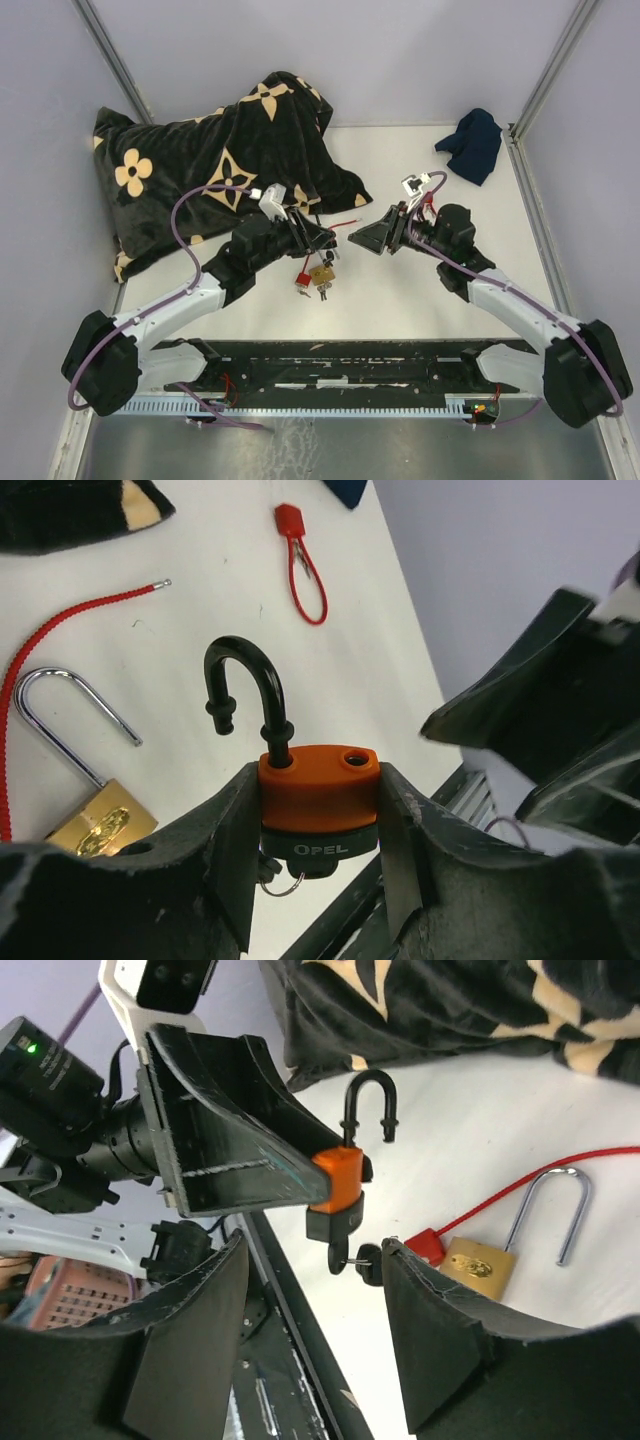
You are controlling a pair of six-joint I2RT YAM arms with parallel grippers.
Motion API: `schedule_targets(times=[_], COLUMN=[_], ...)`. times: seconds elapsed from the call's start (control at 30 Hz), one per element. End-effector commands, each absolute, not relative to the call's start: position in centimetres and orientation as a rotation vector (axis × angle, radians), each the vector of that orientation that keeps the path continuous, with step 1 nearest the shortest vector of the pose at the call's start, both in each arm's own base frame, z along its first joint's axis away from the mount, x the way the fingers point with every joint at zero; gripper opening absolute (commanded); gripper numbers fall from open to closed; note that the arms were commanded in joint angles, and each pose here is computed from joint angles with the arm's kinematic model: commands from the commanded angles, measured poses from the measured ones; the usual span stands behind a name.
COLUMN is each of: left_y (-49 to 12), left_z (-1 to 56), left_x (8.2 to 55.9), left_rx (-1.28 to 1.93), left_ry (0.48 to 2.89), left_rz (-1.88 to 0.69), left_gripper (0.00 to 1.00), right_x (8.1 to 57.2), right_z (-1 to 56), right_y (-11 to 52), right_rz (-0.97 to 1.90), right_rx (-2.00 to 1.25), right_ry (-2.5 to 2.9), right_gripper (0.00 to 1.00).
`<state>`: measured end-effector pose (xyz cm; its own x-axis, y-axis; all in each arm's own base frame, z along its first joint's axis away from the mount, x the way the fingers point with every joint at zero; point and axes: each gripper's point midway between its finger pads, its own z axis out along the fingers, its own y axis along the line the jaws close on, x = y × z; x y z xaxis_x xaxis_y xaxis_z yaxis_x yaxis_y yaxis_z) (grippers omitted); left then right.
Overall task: Unlock with the key
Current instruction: Place the lock at the center of the board.
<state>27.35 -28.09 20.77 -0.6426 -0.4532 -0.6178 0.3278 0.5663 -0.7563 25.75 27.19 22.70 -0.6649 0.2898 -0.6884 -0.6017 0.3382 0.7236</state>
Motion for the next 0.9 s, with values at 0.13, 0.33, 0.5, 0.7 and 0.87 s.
schedule_targets(times=[0.13,0.33,0.5,0.7,0.87], left_y=[-28.8,-24.9,-19.2,-14.8,-14.1], left_z=[23.4,19.9,16.0,12.2,9.0], left_x=[26.2,28.4,27.5,25.6,25.4], left_rx=[0.291,0.111,-0.065,-0.177,-0.165], left_ry=[1.907,2.166,2.378,2.549,2.647], left_rz=[-1.081,-0.723,-0.343,-0.112,-0.043], left_gripper=[0.03,0.03,0.03,0.03,0.06], right_x=[26.2,26.6,26.8,27.2,27.5], right_z=[24.8,22.7,21.0,19.7,18.9], right_y=[25.0,24.2,22.7,21.1,20.3], right_rz=[1.140,1.046,0.930,0.800,0.745], right_rx=[-0.417,-0.419,-0.415,-0.406,-0.375], right_ry=[1.852,1.934,1.980,2.022,2.043], right_gripper=[0.64,0.66,0.68,0.70,0.71])
